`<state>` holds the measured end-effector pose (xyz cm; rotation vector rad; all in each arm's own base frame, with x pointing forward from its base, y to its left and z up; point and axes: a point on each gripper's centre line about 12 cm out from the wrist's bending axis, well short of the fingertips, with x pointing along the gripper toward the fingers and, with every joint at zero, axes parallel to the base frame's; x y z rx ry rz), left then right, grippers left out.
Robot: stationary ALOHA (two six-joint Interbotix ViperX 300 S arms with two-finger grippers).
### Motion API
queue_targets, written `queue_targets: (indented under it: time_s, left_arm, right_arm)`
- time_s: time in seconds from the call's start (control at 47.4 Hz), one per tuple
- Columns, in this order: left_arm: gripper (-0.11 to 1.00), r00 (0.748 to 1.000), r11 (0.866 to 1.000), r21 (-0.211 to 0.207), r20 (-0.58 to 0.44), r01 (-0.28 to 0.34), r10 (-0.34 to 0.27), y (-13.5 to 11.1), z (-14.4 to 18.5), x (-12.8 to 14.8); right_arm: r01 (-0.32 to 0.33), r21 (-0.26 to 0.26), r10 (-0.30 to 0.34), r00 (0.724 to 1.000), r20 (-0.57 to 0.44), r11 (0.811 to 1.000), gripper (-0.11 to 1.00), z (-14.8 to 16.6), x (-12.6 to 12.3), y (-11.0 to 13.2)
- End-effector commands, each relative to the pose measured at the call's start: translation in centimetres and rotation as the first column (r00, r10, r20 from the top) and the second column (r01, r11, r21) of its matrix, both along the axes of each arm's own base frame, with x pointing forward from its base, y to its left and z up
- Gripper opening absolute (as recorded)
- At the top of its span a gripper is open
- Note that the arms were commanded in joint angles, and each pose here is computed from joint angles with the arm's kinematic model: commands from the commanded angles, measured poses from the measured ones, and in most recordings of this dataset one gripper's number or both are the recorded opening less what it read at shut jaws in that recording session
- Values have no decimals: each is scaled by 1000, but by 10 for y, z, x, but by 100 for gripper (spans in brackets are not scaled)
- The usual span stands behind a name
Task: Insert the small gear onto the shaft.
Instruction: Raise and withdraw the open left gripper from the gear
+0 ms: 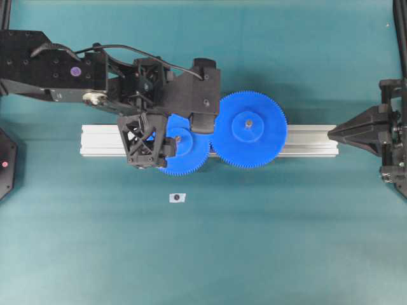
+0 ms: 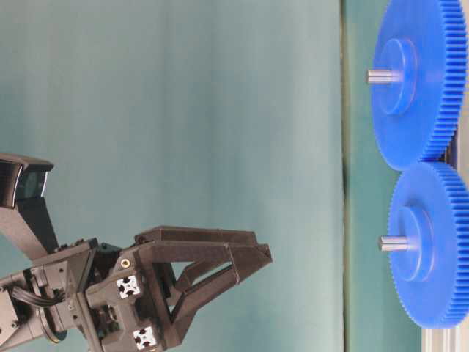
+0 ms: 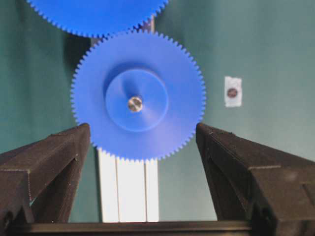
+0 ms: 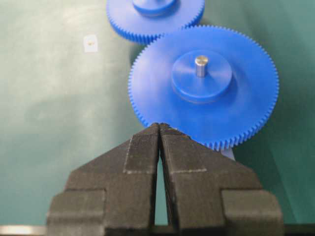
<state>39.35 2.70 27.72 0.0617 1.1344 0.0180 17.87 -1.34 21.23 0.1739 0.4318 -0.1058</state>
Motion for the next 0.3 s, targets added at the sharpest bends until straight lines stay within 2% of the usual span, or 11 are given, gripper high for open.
queue_targets:
  time_s: [0.0,0.274]
  left_arm:
    - [82,997,1000,6,78,1,-1,-2,26,-1]
    - [82,991,1000,0,134,-11,11,-2,35,-1]
  right_arm:
    - [9,12,-9,1000,12,1000,8,4,2,-1]
    - [9,12,-9,1000,10,1000,8,3,2,-1]
